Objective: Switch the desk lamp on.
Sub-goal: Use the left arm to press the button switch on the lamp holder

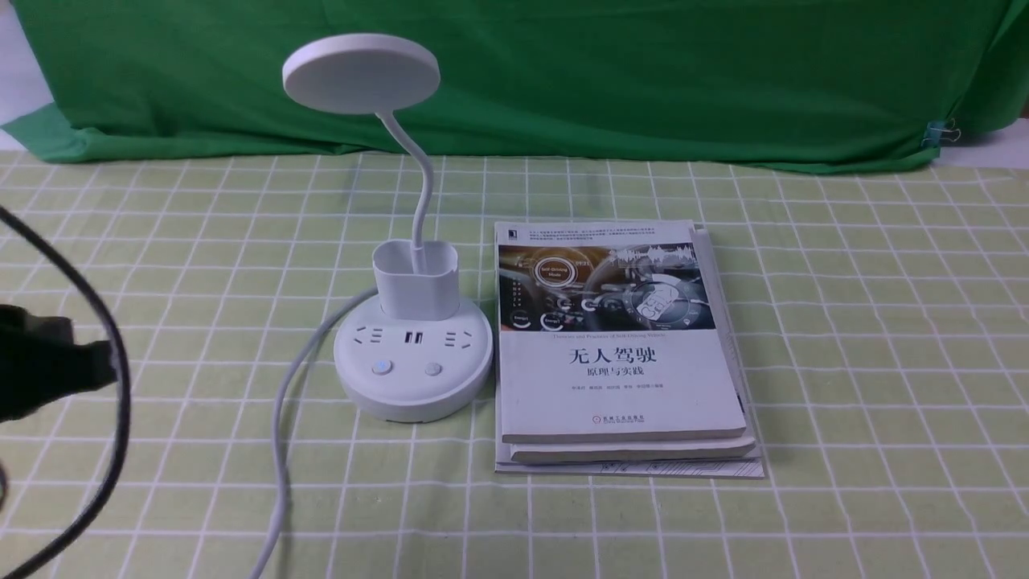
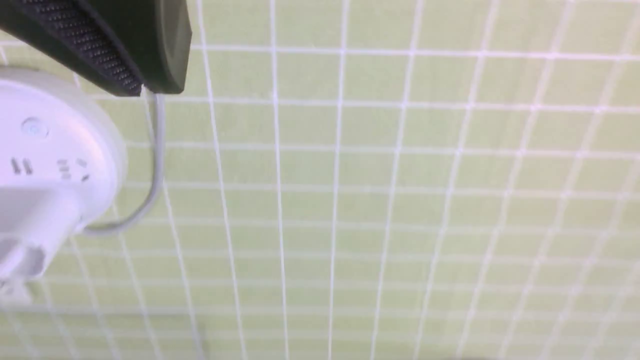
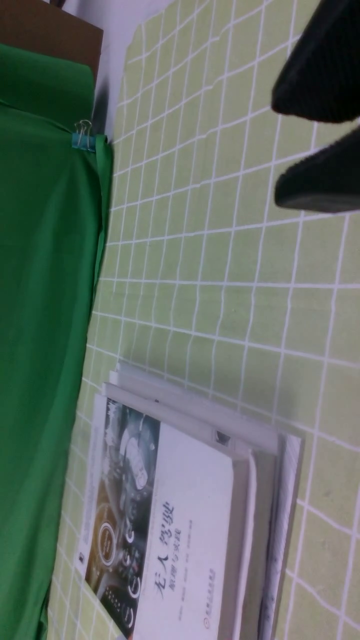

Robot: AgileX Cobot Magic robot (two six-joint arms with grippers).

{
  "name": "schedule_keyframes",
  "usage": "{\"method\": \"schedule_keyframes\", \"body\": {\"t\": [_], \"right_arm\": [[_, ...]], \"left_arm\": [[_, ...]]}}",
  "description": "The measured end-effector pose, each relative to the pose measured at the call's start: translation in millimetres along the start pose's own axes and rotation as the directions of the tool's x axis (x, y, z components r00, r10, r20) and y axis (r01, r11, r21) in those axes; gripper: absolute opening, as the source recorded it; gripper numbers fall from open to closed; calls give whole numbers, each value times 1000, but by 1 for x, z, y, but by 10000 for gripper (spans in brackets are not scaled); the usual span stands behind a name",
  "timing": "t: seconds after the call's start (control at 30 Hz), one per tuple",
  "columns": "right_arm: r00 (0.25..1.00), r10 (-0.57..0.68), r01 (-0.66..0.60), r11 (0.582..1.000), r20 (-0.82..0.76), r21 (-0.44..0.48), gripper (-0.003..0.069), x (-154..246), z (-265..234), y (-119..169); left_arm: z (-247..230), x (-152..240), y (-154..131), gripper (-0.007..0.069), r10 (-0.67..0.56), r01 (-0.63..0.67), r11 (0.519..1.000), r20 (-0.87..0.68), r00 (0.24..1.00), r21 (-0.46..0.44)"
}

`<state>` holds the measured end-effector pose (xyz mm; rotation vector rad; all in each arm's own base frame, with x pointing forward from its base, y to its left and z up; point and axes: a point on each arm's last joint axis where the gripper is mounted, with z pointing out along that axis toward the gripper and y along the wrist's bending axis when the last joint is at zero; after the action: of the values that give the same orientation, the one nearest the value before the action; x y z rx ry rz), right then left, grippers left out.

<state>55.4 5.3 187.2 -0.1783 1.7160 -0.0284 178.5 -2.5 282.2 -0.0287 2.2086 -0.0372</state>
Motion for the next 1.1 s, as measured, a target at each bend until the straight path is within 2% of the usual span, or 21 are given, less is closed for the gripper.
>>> {"method": "schedule_keyframes", "body": {"t": [0.07, 0.2, 0.3, 0.47, 0.5, 0.53, 0.57, 0.7, 0.87, 1.1], "right_arm": [[1000, 0, 0, 1000, 0, 0, 245, 0, 0, 0], [1000, 0, 0, 1000, 0, 0, 245, 0, 0, 0], [1000, 0, 0, 1000, 0, 0, 245, 0, 0, 0], [1000, 0, 0, 1000, 0, 0, 245, 0, 0, 0], [1000, 0, 0, 1000, 0, 0, 245, 0, 0, 0], [1000, 0, 0, 1000, 0, 0, 245, 0, 0, 0], [1000, 0, 0, 1000, 0, 0, 245, 0, 0, 0], [1000, 0, 0, 1000, 0, 0, 245, 0, 0, 0], [1000, 0, 0, 1000, 0, 0, 245, 0, 0, 0], [1000, 0, 0, 1000, 0, 0, 245, 0, 0, 0]], "left_arm": [[30, 4, -3, 19, -80, 83, 996, -105, 991, 26], [65, 10, -8, 19, -98, 119, 991, -269, 958, 63], [89, 9, -18, 19, -12, 80, 983, -382, 924, 163], [108, -5, -52, 19, 133, -8, 956, -408, 903, 293], [113, -9, -67, 19, 193, -60, 946, -402, 895, 320], [115, -11, -69, 19, 208, -77, 944, -399, 893, 322], [121, -15, -86, 19, 269, -135, 932, -393, 879, 337], [138, -22, -123, 19, 379, -239, 901, -389, 840, 362], [163, -29, -152, 19, 446, -301, 872, -371, 815, 387], [188, -28, -161, 19, 461, -315, 867, -383, 800, 386]]}}
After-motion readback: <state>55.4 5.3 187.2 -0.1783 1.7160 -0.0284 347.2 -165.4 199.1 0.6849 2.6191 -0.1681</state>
